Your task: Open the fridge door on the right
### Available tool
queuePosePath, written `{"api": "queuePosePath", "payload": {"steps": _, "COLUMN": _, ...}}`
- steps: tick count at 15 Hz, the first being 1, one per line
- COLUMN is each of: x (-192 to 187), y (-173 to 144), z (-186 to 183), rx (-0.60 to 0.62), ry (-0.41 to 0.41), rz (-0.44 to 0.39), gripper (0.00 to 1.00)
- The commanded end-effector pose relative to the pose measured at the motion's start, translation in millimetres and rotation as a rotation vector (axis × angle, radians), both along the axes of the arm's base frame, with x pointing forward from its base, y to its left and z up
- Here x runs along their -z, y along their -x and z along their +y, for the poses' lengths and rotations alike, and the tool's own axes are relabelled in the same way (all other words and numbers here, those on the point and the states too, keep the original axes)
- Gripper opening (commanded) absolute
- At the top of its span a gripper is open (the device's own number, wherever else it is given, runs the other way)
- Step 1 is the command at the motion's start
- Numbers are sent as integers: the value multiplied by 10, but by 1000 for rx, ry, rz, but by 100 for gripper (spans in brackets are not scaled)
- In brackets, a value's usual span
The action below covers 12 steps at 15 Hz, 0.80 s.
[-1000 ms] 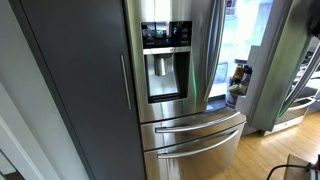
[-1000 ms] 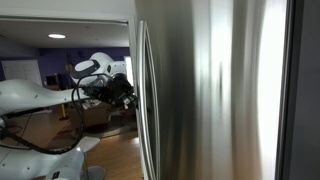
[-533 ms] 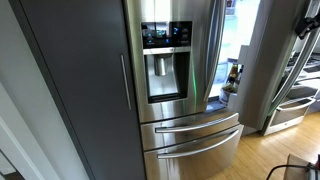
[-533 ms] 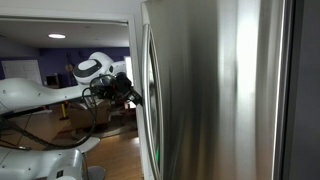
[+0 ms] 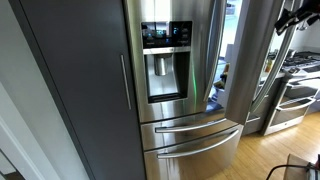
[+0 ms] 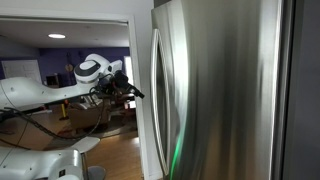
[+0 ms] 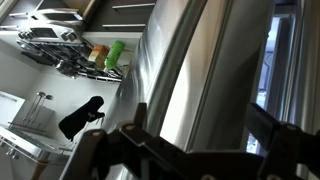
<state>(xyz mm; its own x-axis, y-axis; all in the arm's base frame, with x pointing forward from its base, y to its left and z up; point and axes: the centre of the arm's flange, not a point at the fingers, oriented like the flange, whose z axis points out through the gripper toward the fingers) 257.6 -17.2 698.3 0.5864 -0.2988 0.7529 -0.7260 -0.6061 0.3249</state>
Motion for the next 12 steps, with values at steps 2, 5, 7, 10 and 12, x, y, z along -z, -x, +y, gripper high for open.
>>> {"api": "queuePosePath", "payload": {"steps": 2, "x": -66, "y": -104, "z": 301, "rx": -47, "ry": -3, "rz": -45, "gripper": 100}}
{"api": "queuePosePath", "payload": {"steps": 5, "x": -87, "y": -115, "z": 380, "rx": -133, "ry": -2, "rz": -78, "gripper": 100}}
{"api": "queuePosePath", "payload": {"steps": 7, "x": -113, "y": -123, "z": 430, "rx": -170, "ry": -11, "rz": -91, "gripper": 100}}
{"api": "queuePosePath", "payload": {"steps": 10, "x": -124, "y": -143, "z": 453, "rx": -160, "ry": -45, "rz": -85, "gripper": 100}}
{"api": "queuePosePath", "payload": {"steps": 12, "x": -110, "y": -101, "z": 459, "rx": -149, "ry": -11, "rz": -90, "gripper": 100}}
